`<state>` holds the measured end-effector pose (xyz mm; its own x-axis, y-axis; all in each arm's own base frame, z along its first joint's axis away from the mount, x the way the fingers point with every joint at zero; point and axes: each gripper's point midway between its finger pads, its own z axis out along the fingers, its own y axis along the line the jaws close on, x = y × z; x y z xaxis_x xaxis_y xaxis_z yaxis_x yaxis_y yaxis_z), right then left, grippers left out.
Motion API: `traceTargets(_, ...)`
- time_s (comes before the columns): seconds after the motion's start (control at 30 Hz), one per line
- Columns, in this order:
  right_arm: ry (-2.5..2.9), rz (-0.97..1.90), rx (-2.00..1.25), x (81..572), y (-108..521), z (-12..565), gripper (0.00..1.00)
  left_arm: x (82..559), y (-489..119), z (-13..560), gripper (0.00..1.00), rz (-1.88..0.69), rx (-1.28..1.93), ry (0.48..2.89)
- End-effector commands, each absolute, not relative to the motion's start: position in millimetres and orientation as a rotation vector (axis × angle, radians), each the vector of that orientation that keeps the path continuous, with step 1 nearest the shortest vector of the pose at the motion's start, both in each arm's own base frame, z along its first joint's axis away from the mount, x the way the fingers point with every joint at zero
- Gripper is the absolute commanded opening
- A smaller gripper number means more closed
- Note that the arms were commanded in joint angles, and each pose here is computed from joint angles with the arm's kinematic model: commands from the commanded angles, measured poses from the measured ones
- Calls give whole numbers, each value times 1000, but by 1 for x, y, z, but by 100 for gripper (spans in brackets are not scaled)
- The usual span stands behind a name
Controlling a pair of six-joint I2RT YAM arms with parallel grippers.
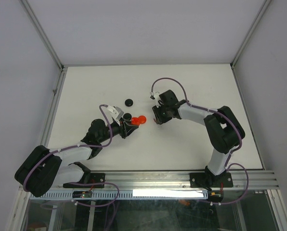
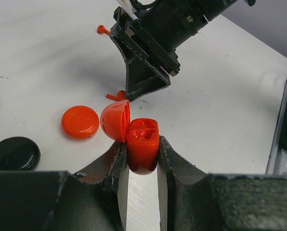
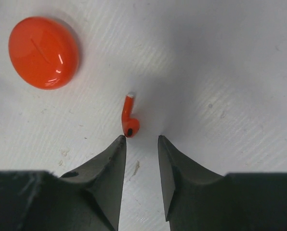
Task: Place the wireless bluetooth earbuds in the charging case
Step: Move the earbud to the center of the board.
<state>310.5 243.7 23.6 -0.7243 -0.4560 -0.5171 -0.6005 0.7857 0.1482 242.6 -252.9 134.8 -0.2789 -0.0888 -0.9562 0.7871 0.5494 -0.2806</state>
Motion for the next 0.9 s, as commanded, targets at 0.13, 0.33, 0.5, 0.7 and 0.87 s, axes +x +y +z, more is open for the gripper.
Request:
traceTargets(0.13,2495,176,-596,344,211,25,36,247,-254,156,0,-944,619,1549)
traceTargets(0.33,2453,200,-516,351,214,45,35,249,-254,155,0,-937,612,1557)
traceTargets(0.5,2451,333,-378,340,237,63,36,253,-252,151,0,-920,586,1580)
traceTargets(0.7,2431,338,-139,333,253,65,38,258,-246,152,0,-890,540,1584)
traceTargets(0.87,2410,287,30,333,259,59,36,258,-244,153,0,-884,534,1582)
